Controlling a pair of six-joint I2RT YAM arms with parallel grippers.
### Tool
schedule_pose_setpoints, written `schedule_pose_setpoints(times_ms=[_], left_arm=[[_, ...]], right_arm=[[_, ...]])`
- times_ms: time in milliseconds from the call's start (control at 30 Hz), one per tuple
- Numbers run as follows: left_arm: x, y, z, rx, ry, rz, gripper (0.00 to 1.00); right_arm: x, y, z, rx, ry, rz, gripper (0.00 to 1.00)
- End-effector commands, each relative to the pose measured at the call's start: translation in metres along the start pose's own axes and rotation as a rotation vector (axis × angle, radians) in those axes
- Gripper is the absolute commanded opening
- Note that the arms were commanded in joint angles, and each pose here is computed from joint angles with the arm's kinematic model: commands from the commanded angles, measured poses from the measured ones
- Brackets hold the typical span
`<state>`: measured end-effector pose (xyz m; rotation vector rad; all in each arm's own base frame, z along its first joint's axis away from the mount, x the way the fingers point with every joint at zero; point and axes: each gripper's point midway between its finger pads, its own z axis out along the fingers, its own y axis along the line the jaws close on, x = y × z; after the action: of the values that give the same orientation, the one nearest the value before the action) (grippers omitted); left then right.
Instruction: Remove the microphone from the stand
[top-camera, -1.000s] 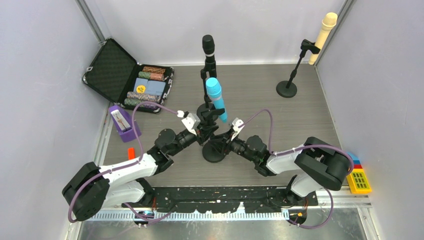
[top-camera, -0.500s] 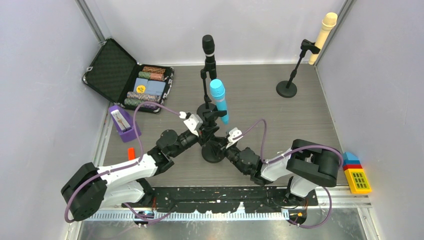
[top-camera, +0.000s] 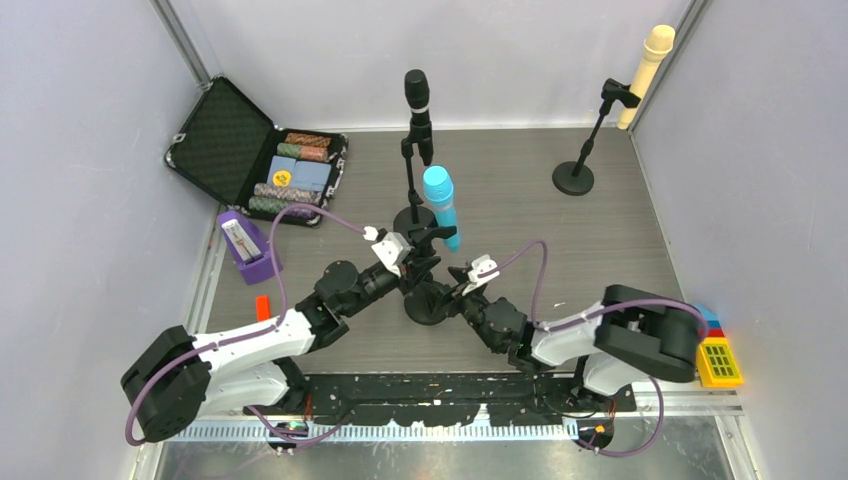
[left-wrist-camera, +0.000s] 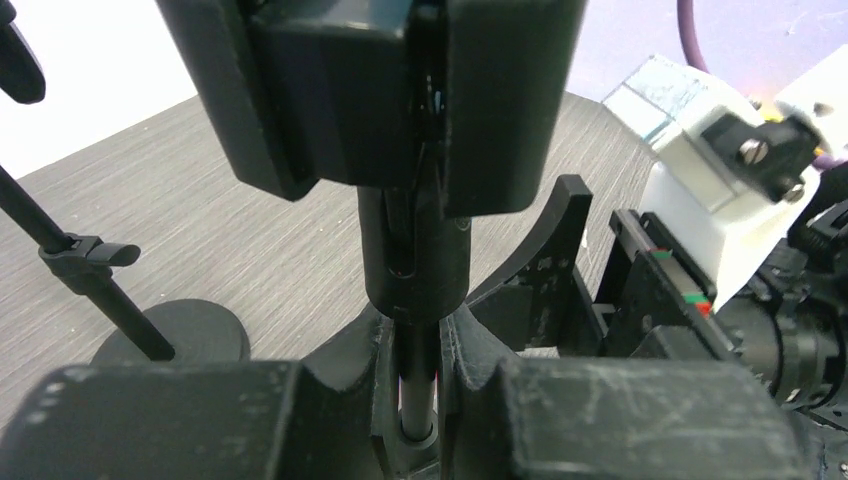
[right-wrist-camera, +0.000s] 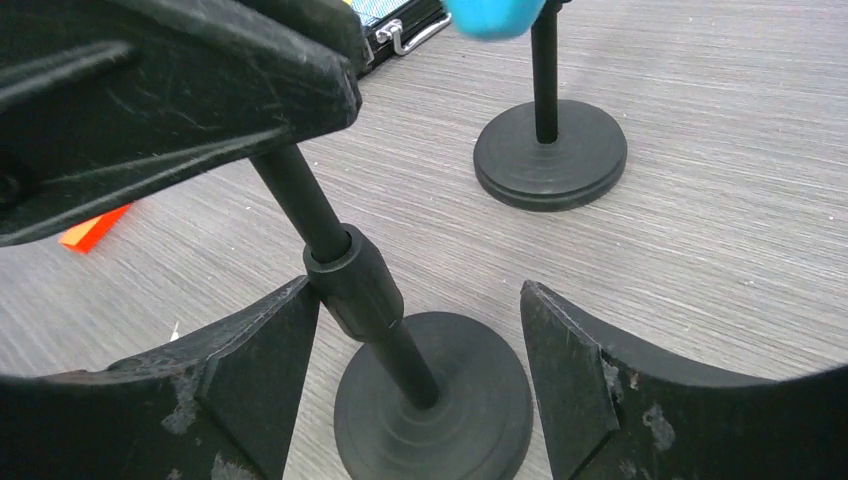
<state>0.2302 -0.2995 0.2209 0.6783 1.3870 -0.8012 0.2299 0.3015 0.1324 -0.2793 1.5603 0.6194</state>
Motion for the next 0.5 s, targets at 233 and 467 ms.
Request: schedule_pose_setpoints(times_ms=[233,467], left_arm=[[0.013,0.001,-0.003,-0.007,0.051,0.011,0.0],[0.008,-0.003,-0.007,0.013,0.038,0.001,0.41]], right_arm=[[-0.02,-0.037,-0.039,0.128,0.06,0.131,0.8],[-0.066,-0.046,-0.063,0.179,0.053,0.26,0.8]])
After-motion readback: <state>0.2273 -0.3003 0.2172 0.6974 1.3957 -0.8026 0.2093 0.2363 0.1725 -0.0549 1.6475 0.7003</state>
